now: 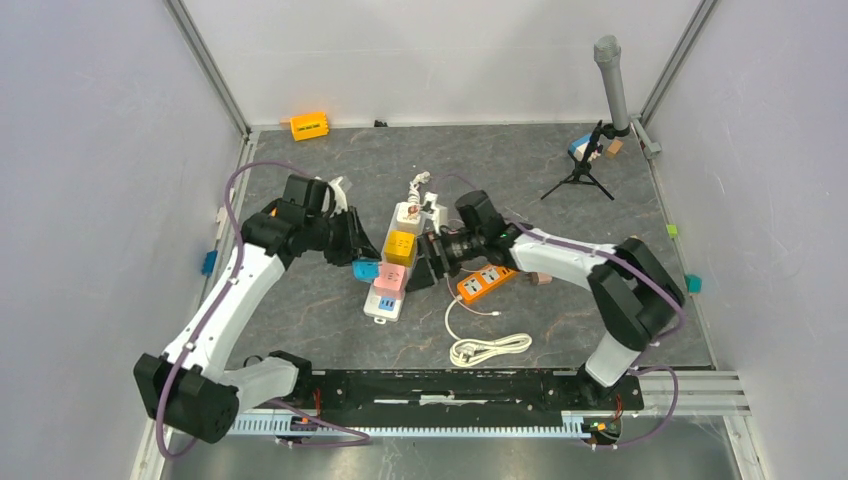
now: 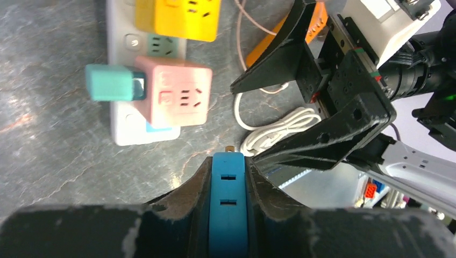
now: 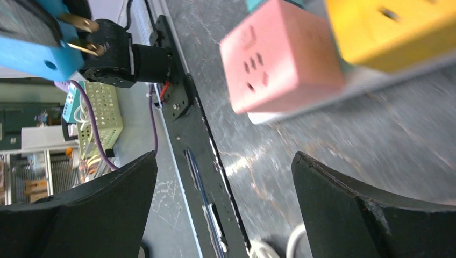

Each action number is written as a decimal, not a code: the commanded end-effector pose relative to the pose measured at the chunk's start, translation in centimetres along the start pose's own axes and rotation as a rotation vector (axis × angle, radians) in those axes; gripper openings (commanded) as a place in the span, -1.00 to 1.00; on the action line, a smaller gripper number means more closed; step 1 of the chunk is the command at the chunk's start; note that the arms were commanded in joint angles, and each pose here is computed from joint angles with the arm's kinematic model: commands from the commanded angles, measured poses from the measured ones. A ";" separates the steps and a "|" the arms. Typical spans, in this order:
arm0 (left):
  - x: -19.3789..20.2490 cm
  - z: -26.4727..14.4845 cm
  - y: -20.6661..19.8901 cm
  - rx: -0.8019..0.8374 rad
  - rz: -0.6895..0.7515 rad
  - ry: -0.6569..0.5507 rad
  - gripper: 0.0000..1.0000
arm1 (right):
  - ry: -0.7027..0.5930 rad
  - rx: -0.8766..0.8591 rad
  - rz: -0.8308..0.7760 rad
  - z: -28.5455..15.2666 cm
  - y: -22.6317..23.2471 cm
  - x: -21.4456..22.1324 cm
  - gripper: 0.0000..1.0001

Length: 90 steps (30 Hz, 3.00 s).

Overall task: Insert the plug
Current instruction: Move the socket to the center of the board, then insert the plug into the socket.

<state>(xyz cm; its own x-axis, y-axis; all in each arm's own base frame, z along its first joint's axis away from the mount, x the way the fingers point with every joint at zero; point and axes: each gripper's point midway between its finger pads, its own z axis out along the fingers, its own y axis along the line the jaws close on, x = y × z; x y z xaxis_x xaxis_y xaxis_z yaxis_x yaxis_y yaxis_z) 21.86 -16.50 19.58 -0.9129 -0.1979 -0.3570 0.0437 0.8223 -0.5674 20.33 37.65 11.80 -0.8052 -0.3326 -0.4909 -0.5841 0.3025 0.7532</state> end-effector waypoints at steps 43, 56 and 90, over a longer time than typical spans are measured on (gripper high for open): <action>1.3 7.7 2.0 -0.363 0.330 0.394 -0.96 | -0.018 0.243 0.051 -9.7 -5.2 6.2 0.96; 1.1 7.9 3.1 -0.436 0.340 0.380 -0.96 | -0.009 0.244 0.051 -9.5 -5.4 6.0 0.96; 6.1 10.4 6.7 -0.570 0.287 0.382 -0.96 | 0.000 0.256 0.042 -9.6 -5.6 6.1 0.96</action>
<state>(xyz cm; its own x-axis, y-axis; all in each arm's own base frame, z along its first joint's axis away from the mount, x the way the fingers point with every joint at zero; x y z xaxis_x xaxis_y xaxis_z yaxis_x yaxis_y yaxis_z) 23.90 -19.42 10.01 -0.9504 0.2077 -0.2316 0.2267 0.9722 -0.0584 18.45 24.80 7.81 -0.8540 -0.3155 -0.4137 -0.5199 0.5475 0.6557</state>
